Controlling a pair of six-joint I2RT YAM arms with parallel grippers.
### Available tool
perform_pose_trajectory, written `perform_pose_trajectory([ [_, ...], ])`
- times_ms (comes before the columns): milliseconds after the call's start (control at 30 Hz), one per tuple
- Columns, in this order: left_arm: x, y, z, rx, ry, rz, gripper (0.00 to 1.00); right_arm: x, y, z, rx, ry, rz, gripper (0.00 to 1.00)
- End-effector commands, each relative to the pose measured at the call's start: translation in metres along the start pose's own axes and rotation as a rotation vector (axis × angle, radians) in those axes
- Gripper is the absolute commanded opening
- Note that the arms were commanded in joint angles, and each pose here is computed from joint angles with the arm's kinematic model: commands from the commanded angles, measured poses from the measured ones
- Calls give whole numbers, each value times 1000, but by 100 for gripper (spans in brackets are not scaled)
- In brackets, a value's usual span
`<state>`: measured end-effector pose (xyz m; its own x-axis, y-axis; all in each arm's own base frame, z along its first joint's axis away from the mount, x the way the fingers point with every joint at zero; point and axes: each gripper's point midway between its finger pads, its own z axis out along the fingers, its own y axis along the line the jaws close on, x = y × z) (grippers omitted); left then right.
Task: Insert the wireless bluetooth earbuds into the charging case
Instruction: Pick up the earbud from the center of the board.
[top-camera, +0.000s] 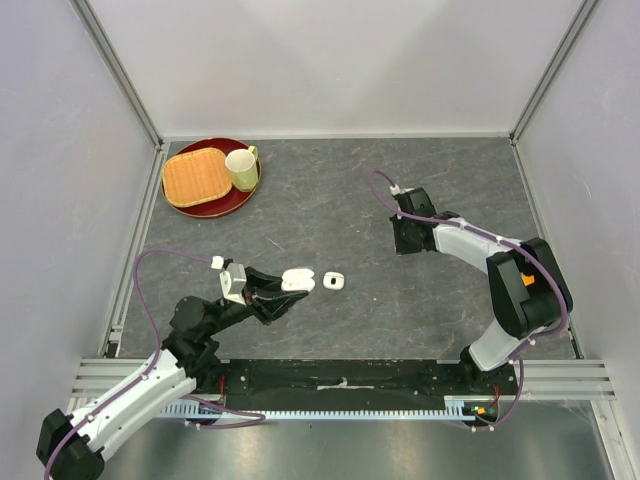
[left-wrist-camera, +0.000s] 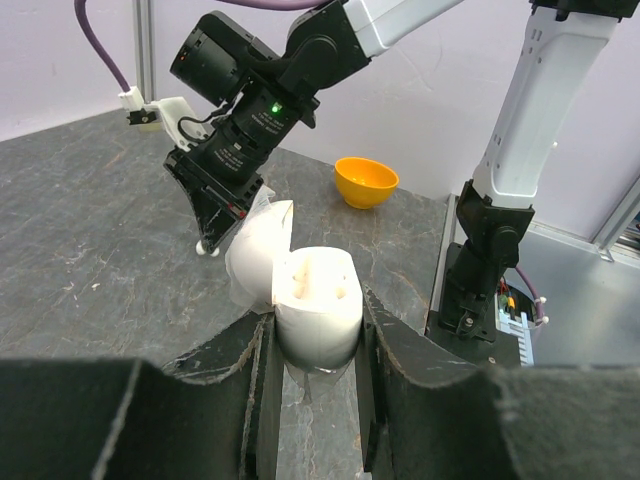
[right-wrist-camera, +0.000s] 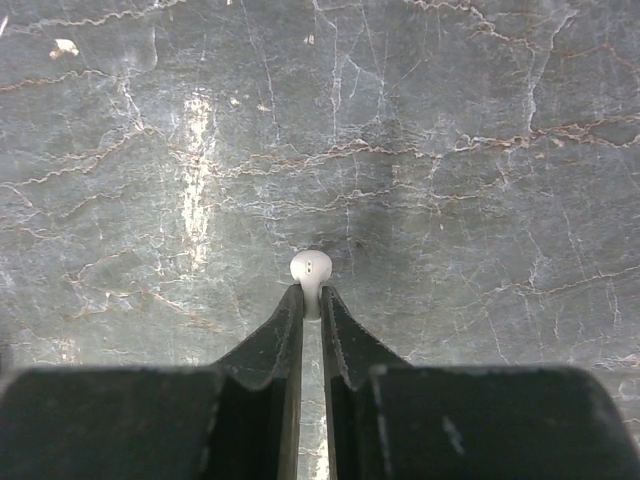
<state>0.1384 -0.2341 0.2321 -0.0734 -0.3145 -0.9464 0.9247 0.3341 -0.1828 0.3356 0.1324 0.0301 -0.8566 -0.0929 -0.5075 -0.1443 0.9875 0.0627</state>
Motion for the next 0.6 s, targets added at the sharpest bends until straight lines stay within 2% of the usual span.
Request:
perform_pose_trajectory([
  [0,-3,1,1,-9,-20,-10,2,-11,-1,-11,-2,-43,4,14],
  [200,-4,0,1,-6,-21,-9,2,-14,5,-16,-32,-48,3,9],
  [333,-5,0,1,-6,-24,-8,2,-25,14,-29,-83,-83,0,0],
  [567,-6,0,1,0,-23,1,2,-57,61,-89,-359,-199,-23,0],
])
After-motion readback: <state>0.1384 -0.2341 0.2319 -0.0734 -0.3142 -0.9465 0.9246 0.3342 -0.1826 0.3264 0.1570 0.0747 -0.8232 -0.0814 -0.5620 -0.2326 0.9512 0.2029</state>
